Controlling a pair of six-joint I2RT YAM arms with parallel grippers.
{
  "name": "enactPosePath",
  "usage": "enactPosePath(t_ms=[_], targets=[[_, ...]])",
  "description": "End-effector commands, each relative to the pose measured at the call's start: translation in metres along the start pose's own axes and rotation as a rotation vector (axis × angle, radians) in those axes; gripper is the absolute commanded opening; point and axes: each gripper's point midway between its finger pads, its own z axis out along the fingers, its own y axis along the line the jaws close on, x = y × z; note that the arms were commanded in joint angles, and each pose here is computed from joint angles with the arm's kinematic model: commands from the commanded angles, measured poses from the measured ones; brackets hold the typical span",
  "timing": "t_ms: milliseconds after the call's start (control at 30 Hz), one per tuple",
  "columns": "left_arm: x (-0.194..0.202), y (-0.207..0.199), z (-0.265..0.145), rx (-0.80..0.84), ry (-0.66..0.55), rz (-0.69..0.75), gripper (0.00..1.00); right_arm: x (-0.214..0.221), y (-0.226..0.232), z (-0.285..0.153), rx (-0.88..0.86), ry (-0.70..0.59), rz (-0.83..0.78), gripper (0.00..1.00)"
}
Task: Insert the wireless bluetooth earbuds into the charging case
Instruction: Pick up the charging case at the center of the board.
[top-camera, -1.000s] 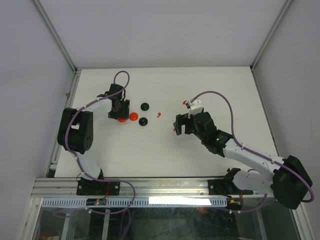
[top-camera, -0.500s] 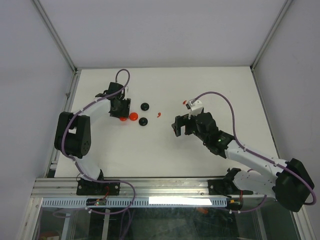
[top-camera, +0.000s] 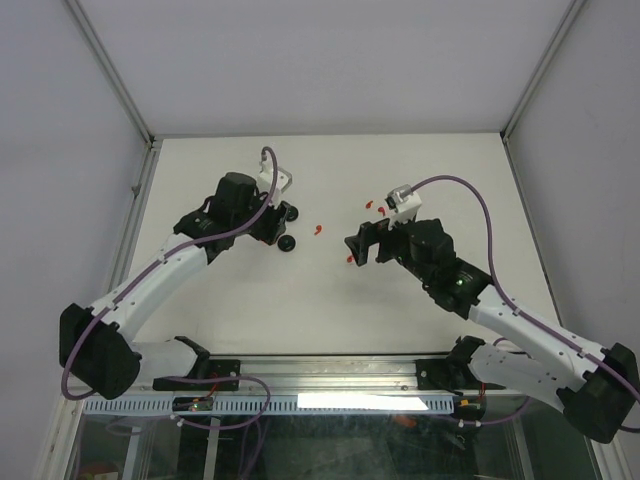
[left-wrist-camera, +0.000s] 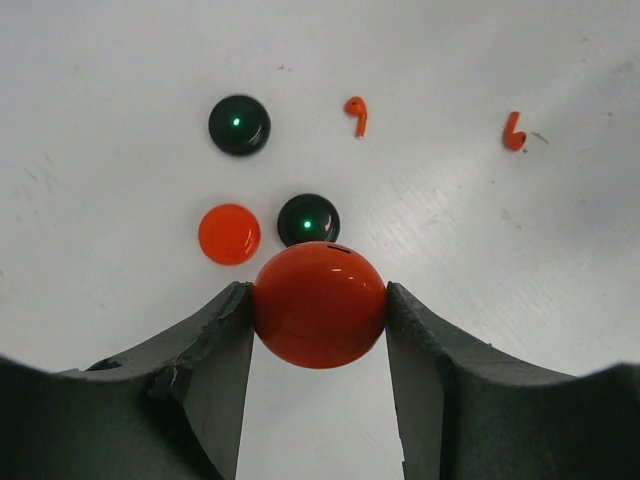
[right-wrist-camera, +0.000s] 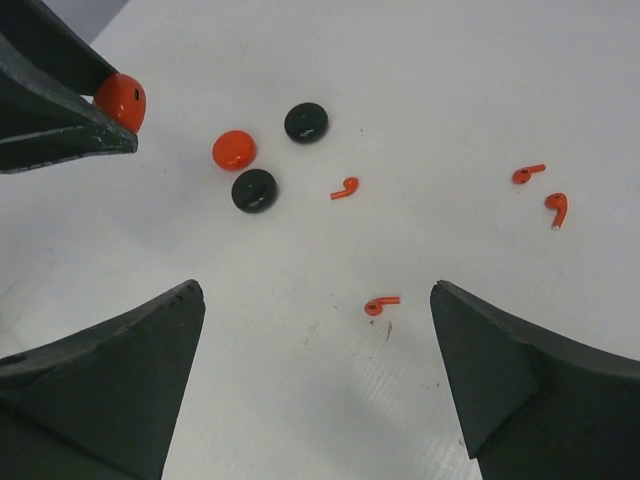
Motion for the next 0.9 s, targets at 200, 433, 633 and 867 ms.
enactPosePath(t_ms=[200, 433, 633, 867], targets=[[-0.031, -0.059, -0.049, 0.153, -0.272, 0.422, 0.27, -0.048, 0.022, -0.015, -0.072, 0.012, -0.015, 0.99], [-0.034, -0.08, -0.054, 0.168, -0.305, 0.623, 0.27, -0.044, 0.053, -0.007, -0.232, 0.066, -0.016, 0.99], [-0.031, -0.099, -0.057, 0.213, -0.333, 0.797, 0.26, -0.049, 0.077, -0.015, -0.368, 0.054, 0.0, 0.99], [-0.029, -0.117, -0.058, 0.277, -0.364, 0.871, 0.25, -0.041, 0.111, -0.01, -0.552, 0.112, 0.088, 0.86]])
